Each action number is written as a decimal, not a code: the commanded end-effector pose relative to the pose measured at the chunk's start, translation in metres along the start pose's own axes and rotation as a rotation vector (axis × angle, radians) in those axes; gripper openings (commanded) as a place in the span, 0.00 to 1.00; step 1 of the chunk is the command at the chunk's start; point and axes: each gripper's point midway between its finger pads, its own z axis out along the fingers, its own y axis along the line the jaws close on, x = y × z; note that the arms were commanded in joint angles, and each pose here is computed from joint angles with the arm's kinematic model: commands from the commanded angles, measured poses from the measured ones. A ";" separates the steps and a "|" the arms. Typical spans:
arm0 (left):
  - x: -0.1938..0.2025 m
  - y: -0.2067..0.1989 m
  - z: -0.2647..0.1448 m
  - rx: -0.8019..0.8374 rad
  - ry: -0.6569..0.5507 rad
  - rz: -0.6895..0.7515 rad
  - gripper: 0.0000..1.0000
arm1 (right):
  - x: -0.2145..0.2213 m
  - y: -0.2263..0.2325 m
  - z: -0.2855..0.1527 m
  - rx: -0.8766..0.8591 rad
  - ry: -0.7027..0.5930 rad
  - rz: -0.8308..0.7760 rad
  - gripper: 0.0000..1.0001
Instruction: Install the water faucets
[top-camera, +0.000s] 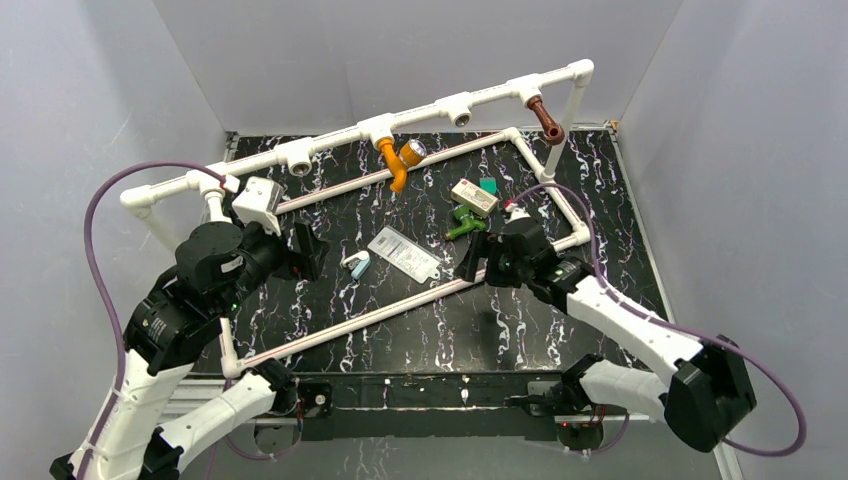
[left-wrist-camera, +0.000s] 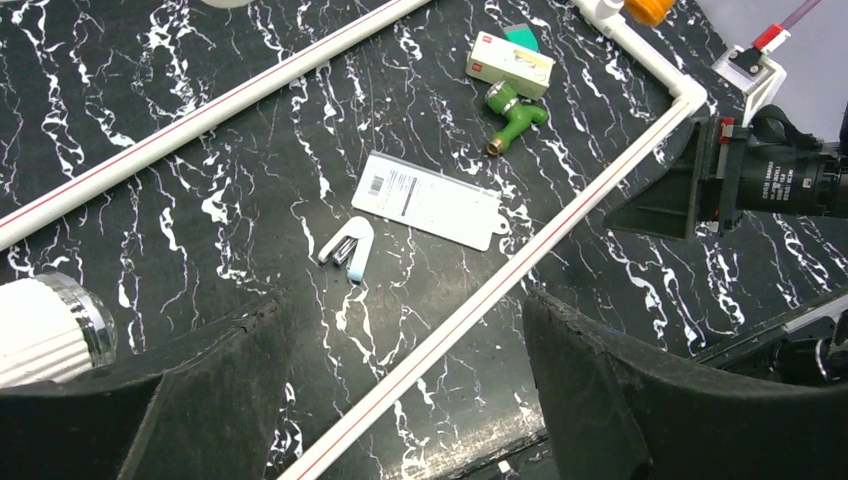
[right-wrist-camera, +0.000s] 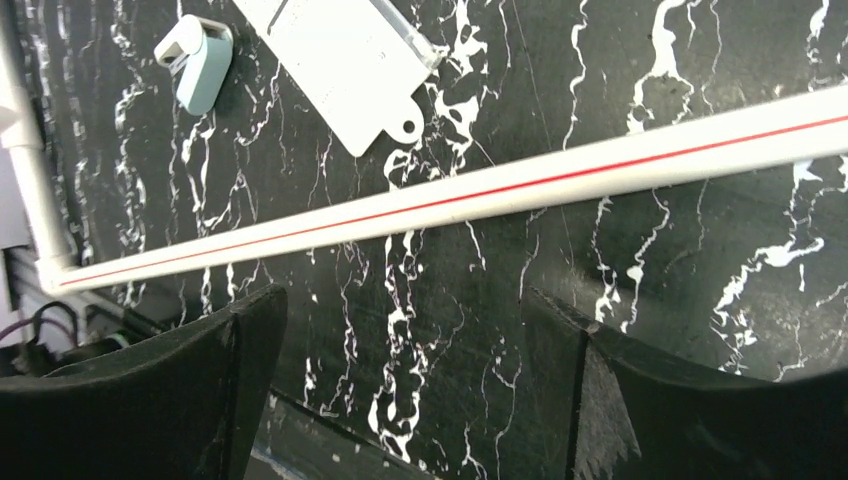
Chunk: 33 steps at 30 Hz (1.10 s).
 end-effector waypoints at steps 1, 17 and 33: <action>0.009 0.006 -0.001 -0.026 0.028 0.018 0.79 | -0.041 0.019 0.011 0.081 -0.169 -0.026 0.92; 0.014 0.017 -0.012 -0.069 0.039 0.028 0.79 | -0.113 -0.014 0.086 0.399 -0.390 -0.407 0.87; 0.020 0.024 -0.019 -0.098 0.049 0.021 0.79 | -0.142 -0.033 0.160 0.271 -0.258 -0.479 0.74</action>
